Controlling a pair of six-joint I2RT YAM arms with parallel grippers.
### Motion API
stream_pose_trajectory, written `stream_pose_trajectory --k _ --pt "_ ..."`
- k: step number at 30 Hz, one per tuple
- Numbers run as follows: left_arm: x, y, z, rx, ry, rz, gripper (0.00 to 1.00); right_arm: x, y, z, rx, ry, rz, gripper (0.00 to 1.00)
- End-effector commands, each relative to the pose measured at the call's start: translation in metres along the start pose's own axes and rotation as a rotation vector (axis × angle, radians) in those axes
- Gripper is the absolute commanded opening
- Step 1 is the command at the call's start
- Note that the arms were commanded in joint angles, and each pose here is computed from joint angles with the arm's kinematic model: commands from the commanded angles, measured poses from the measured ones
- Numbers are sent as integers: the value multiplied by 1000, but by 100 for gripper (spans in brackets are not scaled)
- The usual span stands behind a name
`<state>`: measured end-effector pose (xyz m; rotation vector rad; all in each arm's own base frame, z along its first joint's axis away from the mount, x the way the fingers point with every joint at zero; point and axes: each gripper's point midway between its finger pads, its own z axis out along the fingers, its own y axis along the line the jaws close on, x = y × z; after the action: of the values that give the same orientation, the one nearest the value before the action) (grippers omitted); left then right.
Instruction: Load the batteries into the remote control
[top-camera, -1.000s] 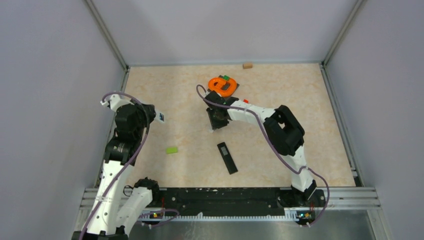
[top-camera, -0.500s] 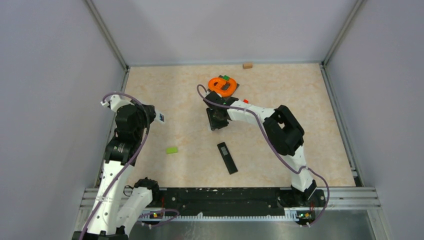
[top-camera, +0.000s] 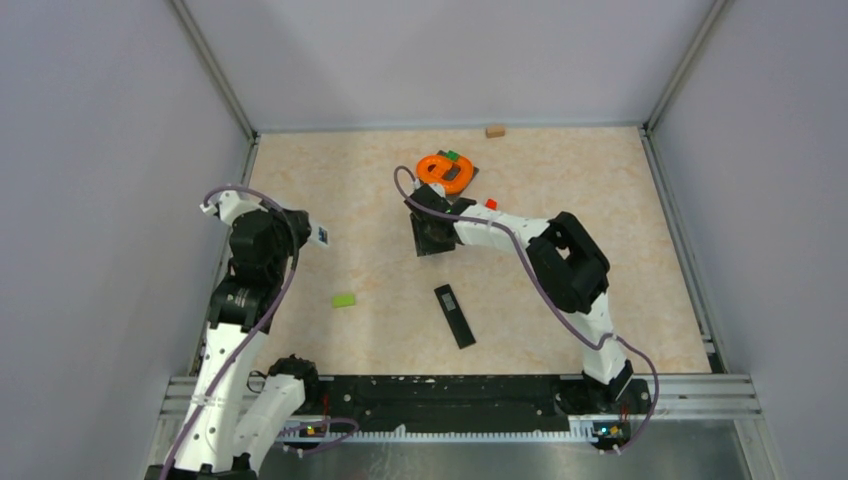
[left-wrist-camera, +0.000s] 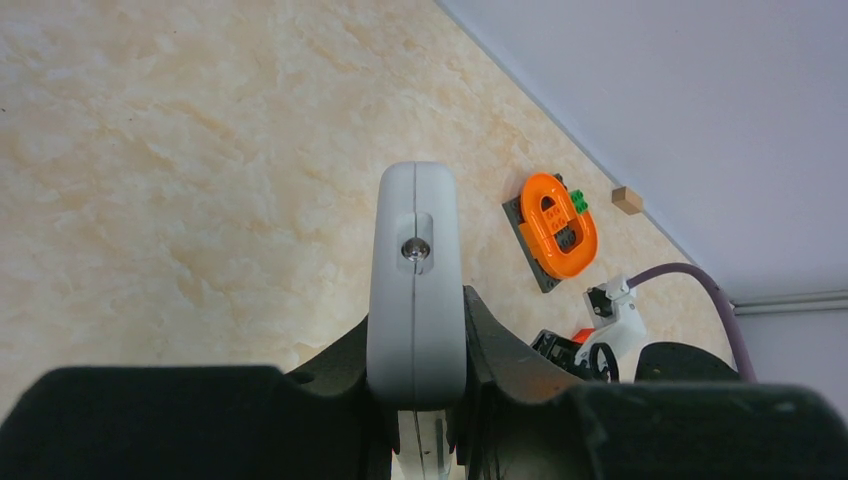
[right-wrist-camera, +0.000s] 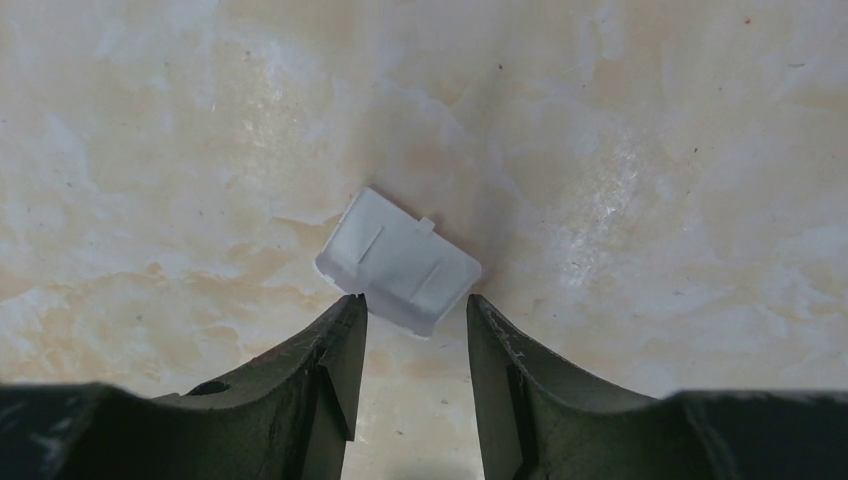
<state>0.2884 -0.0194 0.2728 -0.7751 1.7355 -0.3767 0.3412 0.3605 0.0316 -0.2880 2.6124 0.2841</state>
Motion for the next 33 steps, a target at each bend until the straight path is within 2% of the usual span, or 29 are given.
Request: stream_pose_trajectory --k 1,4,7,13,18,25,33 --pt "-16 -10 -4 48 -62 -6 0 -35 18 -39 -34 -185 -109 44" --pt "-17 -10 -5 49 -66 -9 0 -45 34 -54 -73 -245 -260 44" --pt "-18 -10 -5 47 -70 -12 0 -42 48 -56 -99 -253 -425 42" --pt "-22 -10 -9 45 -81 -9 0 -25 47 -36 -89 -161 -586 42" --pt "-25 -9 -11 43 -95 -8 0 -21 42 -27 -81 -137 -651 43" --pt "-26 -10 -11 43 -96 -8 0 -10 39 -15 -135 -59 -660 43" --pt "-25 -9 -10 38 -93 -5 0 -18 30 -10 -121 -66 -657 42"
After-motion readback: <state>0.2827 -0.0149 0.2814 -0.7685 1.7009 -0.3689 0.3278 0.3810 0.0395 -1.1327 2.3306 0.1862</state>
